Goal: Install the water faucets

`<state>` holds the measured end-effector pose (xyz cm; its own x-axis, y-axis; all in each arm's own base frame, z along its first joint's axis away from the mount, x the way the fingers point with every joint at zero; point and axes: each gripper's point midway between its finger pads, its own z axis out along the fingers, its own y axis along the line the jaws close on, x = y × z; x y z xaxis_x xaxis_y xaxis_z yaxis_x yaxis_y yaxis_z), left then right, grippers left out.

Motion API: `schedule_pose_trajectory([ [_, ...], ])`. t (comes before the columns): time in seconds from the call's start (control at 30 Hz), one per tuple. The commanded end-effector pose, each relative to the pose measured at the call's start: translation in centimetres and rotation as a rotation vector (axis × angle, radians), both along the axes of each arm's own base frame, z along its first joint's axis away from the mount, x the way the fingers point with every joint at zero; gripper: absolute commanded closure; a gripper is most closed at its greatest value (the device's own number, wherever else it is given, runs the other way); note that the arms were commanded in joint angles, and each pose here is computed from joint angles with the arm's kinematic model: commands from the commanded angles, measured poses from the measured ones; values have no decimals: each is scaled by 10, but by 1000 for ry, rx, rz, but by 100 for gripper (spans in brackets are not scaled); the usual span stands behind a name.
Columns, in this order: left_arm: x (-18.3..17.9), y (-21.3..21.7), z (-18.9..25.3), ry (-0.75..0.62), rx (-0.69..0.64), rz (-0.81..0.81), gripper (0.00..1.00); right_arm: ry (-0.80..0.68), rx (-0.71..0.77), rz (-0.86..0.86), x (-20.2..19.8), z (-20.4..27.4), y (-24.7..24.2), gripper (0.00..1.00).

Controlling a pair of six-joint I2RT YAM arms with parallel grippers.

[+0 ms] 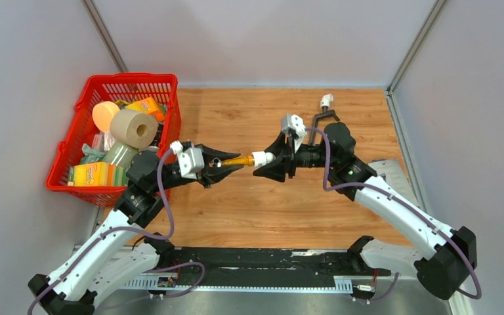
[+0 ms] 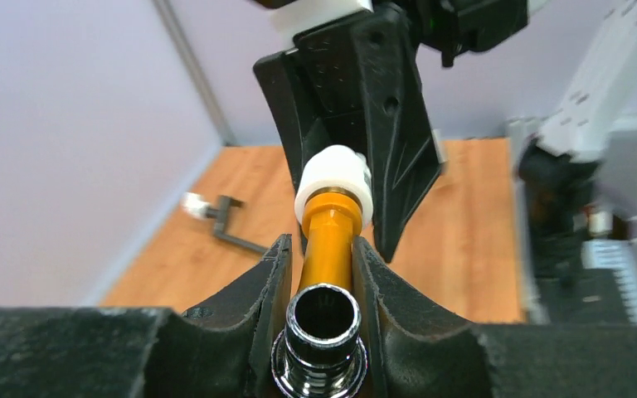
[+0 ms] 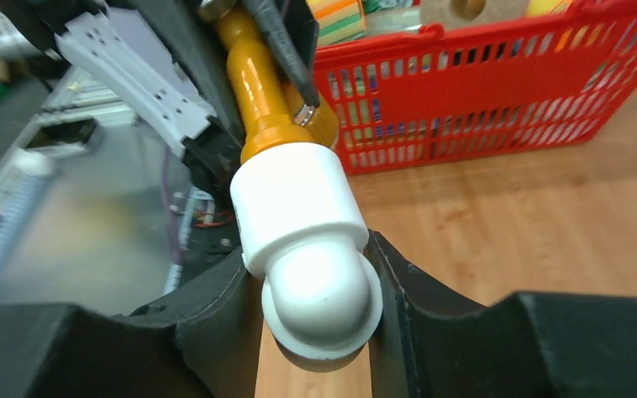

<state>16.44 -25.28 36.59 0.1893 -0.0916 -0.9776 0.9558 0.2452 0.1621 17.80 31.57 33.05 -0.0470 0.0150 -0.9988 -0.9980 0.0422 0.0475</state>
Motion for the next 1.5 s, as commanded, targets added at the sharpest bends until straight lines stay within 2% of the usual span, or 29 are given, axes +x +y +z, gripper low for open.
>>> schedule_pose_trajectory([
  [0.0,45,19,-24,-389,161,278,100,474,100,-77,25,42,-5,100],
  [0.03,51,24,-24,-465,199,323,100,565,89,-59,26,39,-2,100],
  [0.13,55,24,-36,-563,295,390,100,797,37,-13,31,20,8,100],
  [0.17,63,31,-37,-604,338,454,100,833,27,-19,34,13,11,100],
  [0.27,61,33,-33,-681,338,518,100,863,36,-96,48,-1,12,100],
  [0.3,60,35,-36,-677,335,528,100,842,40,-111,50,-2,11,95],
  [0.4,58,37,-32,-576,259,546,100,757,60,-140,55,4,6,73],
  [0.5,53,34,-30,-357,155,532,100,618,84,-158,56,18,-5,52],
  [0.53,55,35,-33,-264,136,547,100,529,96,-172,55,26,-12,41],
  [0.6,53,31,-38,-141,121,536,100,385,115,-214,55,35,-23,32],
  [0.77,55,34,-49,122,89,568,100,56,118,-252,37,43,-47,21],
  [0.93,45,26,-36,353,-32,409,100,-206,105,-277,22,35,-65,10],
  [0.97,34,18,-31,376,-40,316,100,-253,115,-268,18,31,-67,9],
  [1.07,24,6,-21,479,-55,174,100,-364,167,-221,-4,32,-73,5],
  [1.23,-3,-19,-2,548,-29,-88,100,-464,211,-188,-22,36,-79,5],
  [1.47,-15,-25,0,567,0,-190,100,-479,215,-210,-19,37,-80,5],
])
